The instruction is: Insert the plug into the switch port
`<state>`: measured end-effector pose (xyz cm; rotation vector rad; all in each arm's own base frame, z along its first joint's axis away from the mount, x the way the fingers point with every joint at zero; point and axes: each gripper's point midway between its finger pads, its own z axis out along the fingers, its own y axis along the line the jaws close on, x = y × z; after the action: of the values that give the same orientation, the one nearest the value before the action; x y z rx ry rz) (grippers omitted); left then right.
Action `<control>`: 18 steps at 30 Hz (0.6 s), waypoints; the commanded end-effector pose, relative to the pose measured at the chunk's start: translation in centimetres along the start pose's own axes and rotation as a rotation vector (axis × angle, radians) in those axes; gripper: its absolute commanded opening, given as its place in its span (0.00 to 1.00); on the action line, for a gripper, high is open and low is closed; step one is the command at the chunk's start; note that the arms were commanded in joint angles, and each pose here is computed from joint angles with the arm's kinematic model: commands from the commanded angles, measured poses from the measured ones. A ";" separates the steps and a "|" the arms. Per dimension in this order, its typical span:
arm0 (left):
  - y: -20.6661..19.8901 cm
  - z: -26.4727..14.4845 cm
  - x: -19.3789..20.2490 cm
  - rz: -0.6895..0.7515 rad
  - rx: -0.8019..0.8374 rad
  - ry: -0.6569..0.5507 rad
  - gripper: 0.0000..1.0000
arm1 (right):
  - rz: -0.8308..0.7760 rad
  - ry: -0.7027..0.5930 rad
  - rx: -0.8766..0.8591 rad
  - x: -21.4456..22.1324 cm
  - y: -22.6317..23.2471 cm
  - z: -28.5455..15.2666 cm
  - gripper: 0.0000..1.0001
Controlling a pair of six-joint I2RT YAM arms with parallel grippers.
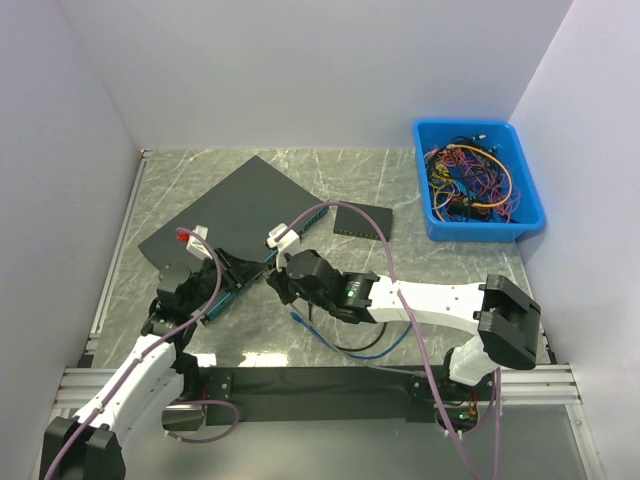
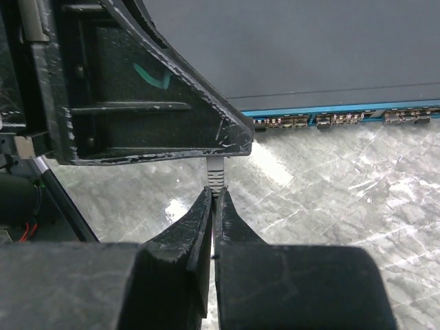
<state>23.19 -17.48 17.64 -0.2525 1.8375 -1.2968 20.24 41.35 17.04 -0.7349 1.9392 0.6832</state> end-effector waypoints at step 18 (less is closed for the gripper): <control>-5.9 -0.1 -2.3 0.164 0.238 -0.093 0.01 | 0.264 -0.213 -0.480 -6.0 -1.1 -7.4 0.71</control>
<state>23.37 -18.27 19.70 -0.1763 1.7438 -1.3198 21.89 36.07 20.45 -0.5917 1.8835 1.0504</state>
